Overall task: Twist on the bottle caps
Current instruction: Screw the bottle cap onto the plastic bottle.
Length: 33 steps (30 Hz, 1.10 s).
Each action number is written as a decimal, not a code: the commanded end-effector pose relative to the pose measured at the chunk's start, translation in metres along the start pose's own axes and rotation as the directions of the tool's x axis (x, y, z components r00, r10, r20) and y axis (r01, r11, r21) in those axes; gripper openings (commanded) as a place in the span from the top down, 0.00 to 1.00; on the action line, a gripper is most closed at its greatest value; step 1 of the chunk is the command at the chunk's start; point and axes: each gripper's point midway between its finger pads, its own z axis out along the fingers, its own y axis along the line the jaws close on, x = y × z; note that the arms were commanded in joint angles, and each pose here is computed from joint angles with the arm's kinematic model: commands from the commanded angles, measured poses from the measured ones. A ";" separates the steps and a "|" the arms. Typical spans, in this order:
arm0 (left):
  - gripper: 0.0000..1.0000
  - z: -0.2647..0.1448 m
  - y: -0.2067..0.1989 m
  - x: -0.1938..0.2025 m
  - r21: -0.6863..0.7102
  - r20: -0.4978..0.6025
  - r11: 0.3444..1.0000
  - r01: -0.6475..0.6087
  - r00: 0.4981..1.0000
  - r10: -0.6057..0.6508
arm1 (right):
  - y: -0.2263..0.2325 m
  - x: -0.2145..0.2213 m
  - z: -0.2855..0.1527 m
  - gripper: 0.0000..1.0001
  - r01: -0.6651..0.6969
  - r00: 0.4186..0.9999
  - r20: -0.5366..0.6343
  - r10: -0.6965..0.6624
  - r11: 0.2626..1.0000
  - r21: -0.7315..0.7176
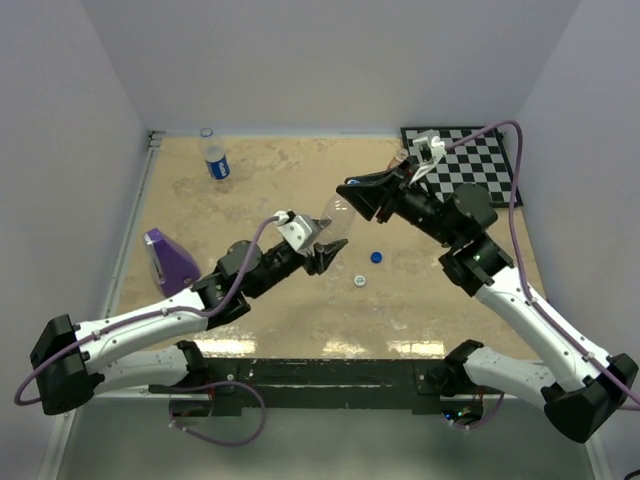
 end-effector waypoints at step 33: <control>1.00 -0.007 -0.019 -0.028 0.138 0.066 0.990 0.034 0.997 -0.043 | 0.049 -0.049 -0.015 0.28 0.144 0.987 0.111 -0.120 0.961 -0.235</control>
